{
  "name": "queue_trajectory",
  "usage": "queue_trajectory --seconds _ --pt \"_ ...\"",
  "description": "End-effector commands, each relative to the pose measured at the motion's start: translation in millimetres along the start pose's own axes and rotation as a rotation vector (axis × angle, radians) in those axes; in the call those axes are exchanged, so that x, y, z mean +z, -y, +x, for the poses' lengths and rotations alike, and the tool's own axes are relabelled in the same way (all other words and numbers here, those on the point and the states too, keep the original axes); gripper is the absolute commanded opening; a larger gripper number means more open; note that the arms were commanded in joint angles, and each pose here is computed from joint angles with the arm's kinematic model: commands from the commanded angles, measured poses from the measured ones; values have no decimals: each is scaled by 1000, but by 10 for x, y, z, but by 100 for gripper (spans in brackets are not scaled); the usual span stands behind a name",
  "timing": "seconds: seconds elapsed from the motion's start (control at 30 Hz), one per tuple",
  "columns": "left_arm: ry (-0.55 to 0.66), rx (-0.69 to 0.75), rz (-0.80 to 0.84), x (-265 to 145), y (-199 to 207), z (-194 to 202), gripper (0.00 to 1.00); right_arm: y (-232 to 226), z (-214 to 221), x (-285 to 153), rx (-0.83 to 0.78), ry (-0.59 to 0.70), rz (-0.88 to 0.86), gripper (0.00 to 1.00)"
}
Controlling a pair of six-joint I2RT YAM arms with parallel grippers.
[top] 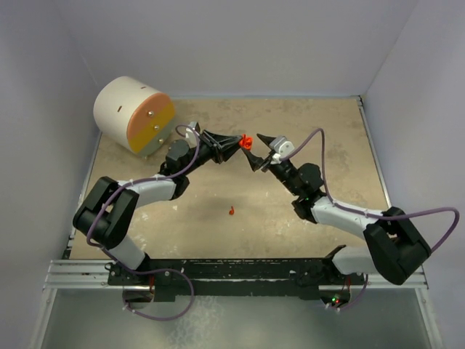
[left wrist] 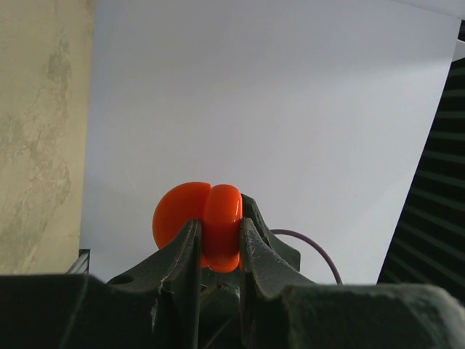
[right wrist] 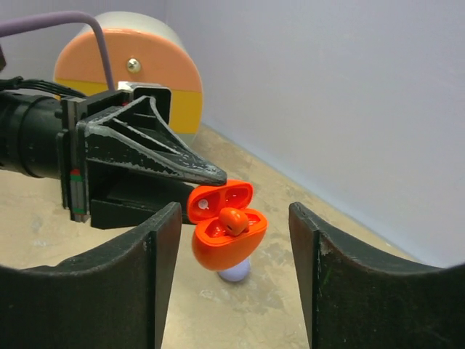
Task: Insert the wireless bluetooth earbuds into the charging case
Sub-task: Place the earbud in the charging case.
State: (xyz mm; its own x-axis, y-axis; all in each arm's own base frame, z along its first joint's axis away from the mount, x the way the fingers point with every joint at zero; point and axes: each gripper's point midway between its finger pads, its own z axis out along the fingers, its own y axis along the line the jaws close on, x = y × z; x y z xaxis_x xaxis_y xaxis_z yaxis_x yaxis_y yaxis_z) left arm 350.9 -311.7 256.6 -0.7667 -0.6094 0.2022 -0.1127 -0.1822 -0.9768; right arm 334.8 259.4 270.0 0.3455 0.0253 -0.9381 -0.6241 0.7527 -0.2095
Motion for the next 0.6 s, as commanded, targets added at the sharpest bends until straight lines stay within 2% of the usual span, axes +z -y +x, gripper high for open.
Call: queue_trajectory --seconds 0.0,0.17,0.3,0.4,0.47,0.57 --pt "-16 40 104 48 332 64 0 -6 -275 -63 51 68 4 64" --pt "-12 48 90 39 268 55 0 207 -645 -203 131 141 118 76" --pt "-8 61 77 24 208 47 0 467 -609 -156 216 40 270 76" --pt "1 80 63 22 171 33 0 592 -413 -117 261 -94 363 79" --pt "7 89 49 26 134 19 0 648 -331 -94 247 -157 397 77" --pt "6 94 47 40 135 16 0 660 -277 -160 284 -183 429 77"
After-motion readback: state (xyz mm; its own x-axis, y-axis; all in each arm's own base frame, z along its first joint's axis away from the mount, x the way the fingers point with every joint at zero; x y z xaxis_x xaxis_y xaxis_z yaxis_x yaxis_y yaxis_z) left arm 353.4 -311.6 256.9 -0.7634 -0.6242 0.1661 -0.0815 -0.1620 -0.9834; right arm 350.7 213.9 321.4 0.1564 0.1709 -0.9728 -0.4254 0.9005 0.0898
